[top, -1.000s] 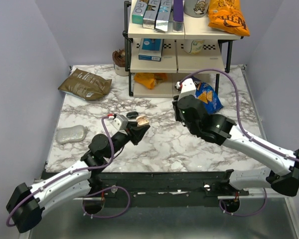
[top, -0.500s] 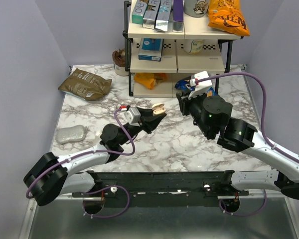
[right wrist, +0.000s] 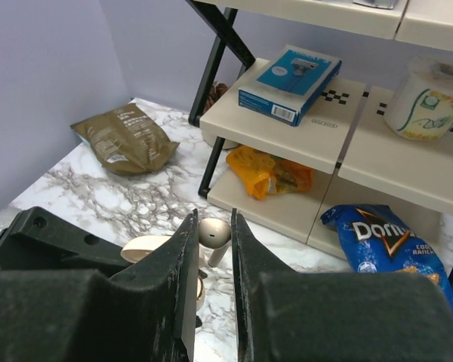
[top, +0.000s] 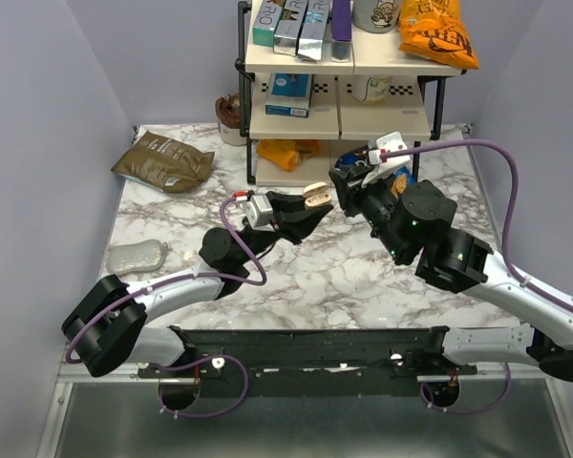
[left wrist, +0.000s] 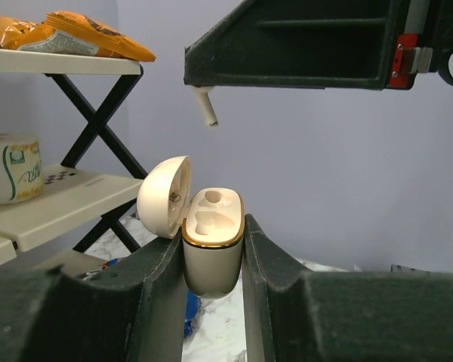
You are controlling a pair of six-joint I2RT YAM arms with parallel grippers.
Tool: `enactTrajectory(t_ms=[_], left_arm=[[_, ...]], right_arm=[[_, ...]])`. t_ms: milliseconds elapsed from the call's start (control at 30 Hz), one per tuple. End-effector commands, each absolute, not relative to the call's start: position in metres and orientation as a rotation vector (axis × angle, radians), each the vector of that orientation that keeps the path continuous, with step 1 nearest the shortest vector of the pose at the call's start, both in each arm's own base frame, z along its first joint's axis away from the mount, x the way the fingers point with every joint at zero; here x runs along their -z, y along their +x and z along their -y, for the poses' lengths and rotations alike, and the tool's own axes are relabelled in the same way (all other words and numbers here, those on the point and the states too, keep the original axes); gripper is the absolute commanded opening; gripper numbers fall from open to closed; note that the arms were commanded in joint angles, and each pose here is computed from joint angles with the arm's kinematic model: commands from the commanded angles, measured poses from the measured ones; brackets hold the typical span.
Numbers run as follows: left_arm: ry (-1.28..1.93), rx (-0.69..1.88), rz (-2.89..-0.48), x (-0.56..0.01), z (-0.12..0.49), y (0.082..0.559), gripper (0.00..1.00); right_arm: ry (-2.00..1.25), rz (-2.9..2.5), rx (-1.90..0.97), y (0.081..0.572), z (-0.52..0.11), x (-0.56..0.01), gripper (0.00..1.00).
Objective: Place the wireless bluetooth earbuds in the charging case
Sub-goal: Place the earbud in the charging case.
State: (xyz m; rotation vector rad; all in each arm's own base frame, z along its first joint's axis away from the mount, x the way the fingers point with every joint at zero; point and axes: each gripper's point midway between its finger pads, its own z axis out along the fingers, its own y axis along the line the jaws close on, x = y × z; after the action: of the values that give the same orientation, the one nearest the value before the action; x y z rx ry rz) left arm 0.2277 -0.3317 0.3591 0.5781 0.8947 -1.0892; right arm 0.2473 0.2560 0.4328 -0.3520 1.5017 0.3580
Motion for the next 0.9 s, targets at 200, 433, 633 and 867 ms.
enactTrajectory(t_ms=[200, 433, 633, 867], left_arm=[[0.562, 1.138, -0.831, -0.383, 0.334, 0.223, 0.00], [0.543, 1.155, -0.908, -0.382, 0.338, 0.230, 0.00], [0.518, 1.169, -0.958, -0.379, 0.339, 0.234, 0.00], [0.511, 1.163, -0.955, -0.379, 0.336, 0.233, 0.00]], right_arm=[[-0.425, -1.465, -0.406, 0.241, -0.273, -0.428, 0.01], [-0.427, -1.470, -0.402, 0.243, -0.276, -0.419, 0.01], [-0.414, -1.467, -0.400, 0.244, -0.276, -0.417, 0.01], [-0.412, -1.477, -0.365, 0.248, -0.274, -0.410, 0.01]])
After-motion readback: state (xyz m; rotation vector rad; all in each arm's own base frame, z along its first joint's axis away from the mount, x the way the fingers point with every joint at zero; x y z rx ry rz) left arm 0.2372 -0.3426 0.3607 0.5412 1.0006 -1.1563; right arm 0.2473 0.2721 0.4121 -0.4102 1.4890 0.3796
